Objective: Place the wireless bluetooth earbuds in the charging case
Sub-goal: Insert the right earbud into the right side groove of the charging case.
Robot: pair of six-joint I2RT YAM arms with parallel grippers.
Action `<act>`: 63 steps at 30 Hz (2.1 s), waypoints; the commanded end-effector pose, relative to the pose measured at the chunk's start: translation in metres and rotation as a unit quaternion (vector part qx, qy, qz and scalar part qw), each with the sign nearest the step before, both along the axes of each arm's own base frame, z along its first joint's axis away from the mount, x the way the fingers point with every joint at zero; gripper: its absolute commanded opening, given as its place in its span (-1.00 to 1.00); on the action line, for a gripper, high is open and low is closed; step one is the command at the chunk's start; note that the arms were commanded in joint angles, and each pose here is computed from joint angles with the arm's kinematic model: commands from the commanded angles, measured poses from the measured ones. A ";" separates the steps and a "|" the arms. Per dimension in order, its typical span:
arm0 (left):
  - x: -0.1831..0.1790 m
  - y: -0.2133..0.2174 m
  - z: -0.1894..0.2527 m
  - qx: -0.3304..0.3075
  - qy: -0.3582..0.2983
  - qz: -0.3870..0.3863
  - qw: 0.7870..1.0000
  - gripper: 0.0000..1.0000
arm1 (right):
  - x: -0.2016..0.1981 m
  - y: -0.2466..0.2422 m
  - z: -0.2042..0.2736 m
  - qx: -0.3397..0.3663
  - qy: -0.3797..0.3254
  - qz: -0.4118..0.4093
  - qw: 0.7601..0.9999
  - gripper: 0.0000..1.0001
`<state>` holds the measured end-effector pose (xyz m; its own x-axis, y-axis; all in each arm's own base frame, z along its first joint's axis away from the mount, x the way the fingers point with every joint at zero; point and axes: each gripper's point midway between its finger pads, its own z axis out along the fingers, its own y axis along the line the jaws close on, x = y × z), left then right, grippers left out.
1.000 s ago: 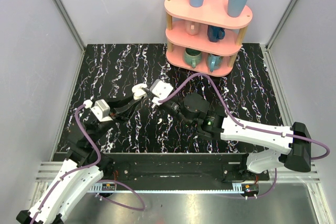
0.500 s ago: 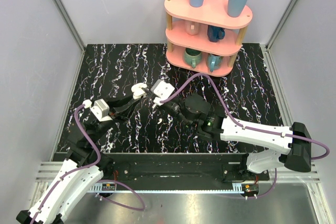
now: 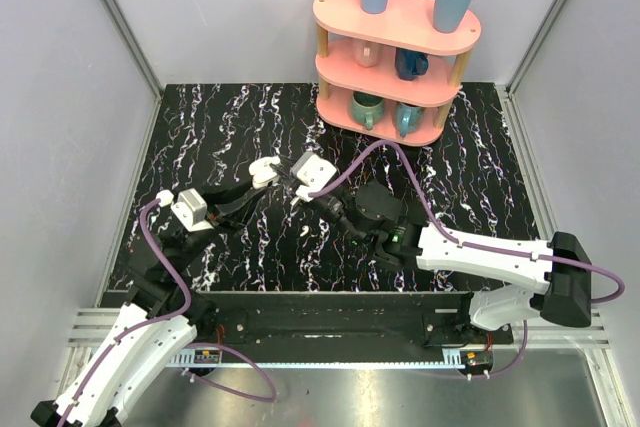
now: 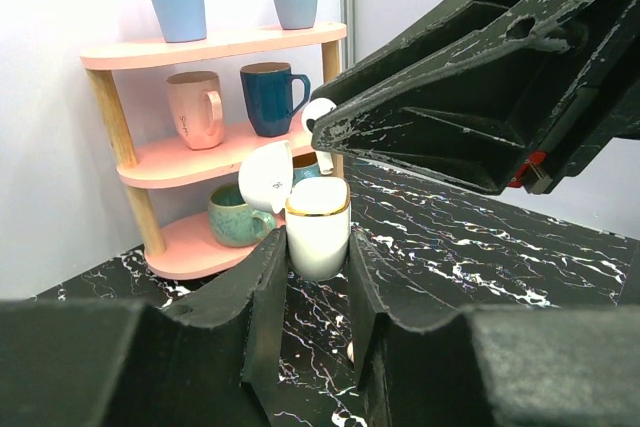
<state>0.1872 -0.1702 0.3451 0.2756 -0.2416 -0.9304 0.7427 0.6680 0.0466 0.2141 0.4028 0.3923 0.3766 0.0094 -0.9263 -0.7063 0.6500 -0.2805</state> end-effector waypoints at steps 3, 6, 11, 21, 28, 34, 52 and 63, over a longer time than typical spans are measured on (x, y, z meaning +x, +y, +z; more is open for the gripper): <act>-0.004 0.004 0.019 -0.024 -0.026 0.004 0.999 -1.00 | -0.001 0.001 0.014 0.031 -0.008 -0.007 0.999 -0.71; -0.003 0.005 0.018 -0.024 -0.025 0.006 0.999 -1.00 | -0.002 0.001 0.015 0.035 -0.006 -0.003 0.999 -0.71; -0.004 0.006 0.020 -0.025 -0.027 0.008 0.999 -1.00 | -0.004 0.000 0.015 0.037 -0.003 0.002 0.999 -0.70; -0.004 0.006 0.020 -0.027 -0.028 0.008 0.999 -1.00 | -0.009 0.004 0.008 0.027 0.009 0.019 0.999 -0.70; -0.005 0.006 0.020 -0.027 -0.030 0.008 0.999 -1.00 | -0.006 0.007 0.000 0.020 0.013 0.013 1.000 -0.69; -0.005 0.007 0.021 -0.029 -0.032 0.009 0.999 -1.00 | -0.006 0.009 -0.002 0.017 0.019 0.018 1.000 -0.64; -0.004 0.006 0.019 -0.027 -0.030 0.008 0.999 -1.00 | -0.005 0.006 0.006 0.026 0.011 0.012 1.000 -0.43; -0.004 0.007 0.020 -0.028 -0.031 0.010 0.999 -1.00 | -0.010 -0.001 0.021 0.043 0.001 0.019 0.999 -0.10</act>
<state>0.1876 -0.1685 0.3451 0.2800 -0.2447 -0.9283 0.7359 0.6757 0.0439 0.2146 0.4103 0.3867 0.3493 0.0339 -0.9364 -0.7216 0.6472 -0.2458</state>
